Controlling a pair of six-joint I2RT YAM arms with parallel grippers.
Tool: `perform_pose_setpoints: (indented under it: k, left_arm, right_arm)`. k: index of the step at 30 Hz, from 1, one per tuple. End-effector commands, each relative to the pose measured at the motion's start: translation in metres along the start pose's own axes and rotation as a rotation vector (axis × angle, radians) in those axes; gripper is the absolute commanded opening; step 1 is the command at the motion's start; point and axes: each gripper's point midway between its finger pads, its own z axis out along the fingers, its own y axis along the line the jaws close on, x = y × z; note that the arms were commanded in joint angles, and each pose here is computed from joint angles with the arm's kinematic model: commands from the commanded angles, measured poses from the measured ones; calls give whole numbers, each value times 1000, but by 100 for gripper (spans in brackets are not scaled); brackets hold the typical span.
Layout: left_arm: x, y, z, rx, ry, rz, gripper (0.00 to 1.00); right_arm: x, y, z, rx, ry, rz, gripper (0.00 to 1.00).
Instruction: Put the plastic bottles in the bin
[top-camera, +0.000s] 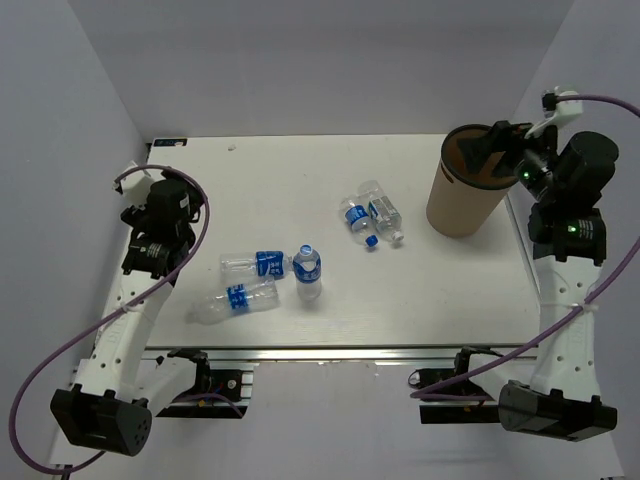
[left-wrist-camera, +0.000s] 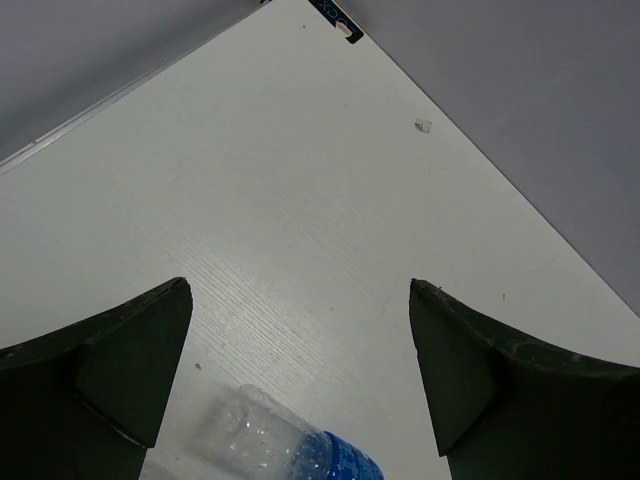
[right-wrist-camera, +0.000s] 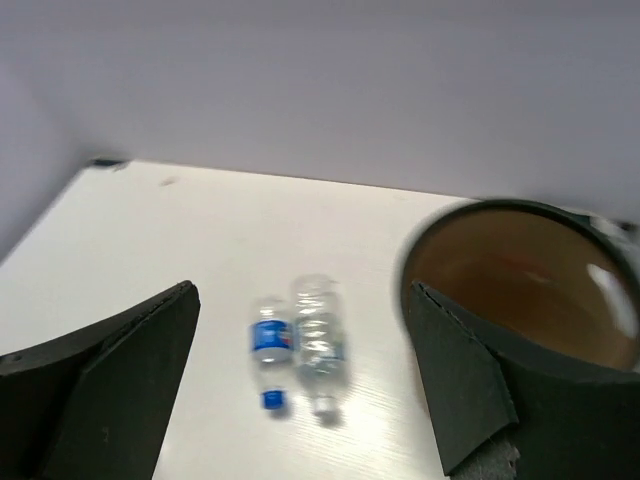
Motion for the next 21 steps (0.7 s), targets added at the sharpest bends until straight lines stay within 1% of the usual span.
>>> perform_pose_setpoints:
  k: [1, 4, 6, 7, 9, 10, 11, 13, 14, 16, 17, 18, 19, 20, 21]
  left_arm:
    - [-5, 9, -8, -18, -13, -22, 98]
    - [-8, 6, -11, -1, -14, -33, 98]
    - [-6, 3, -11, 16, -8, -36, 98]
    - [-6, 2, -11, 20, -6, -36, 98]
    - [-6, 0, -10, 28, -4, -35, 98]
    - [-3, 1, -9, 20, 2, -33, 98]
    - [-3, 2, -9, 14, 2, -31, 98]
    - [0, 6, -7, -5, 10, -22, 98]
    - [3, 9, -7, -18, 16, -18, 98]
    - [5, 12, -5, -32, 6, -20, 98]
    - [6, 12, -4, -31, 5, -21, 98]
    - [8, 13, -3, -31, 5, -19, 98]
    - [8, 14, -2, -35, 6, -16, 98]
    - [10, 15, -1, -43, 10, -8, 98]
    - [11, 15, 0, -48, 12, -4, 98]
  right_arm:
    - [5, 60, 5, -351, -14, -6, 89]
    - [19, 99, 1, -524, -13, -53, 89]
    - [28, 119, 9, -529, 11, -61, 89]
    - [41, 139, 16, -509, 33, -103, 89]
    - [62, 159, 33, -490, 100, -148, 89]
    - [76, 180, 38, -487, 134, -204, 89]
    - [106, 183, 54, -462, 228, -220, 89]
    - [128, 188, 73, -392, 281, -244, 89]
    - [155, 186, 91, -350, 351, -242, 89]
    - [172, 181, 112, -265, 396, -263, 89]
    - [205, 179, 128, -233, 474, -269, 89]
    - [212, 180, 135, -214, 500, -282, 89]
    - [245, 180, 147, -196, 574, -306, 89]
    - [255, 175, 153, -155, 594, -327, 89]
    - [266, 159, 159, -57, 619, -370, 89]
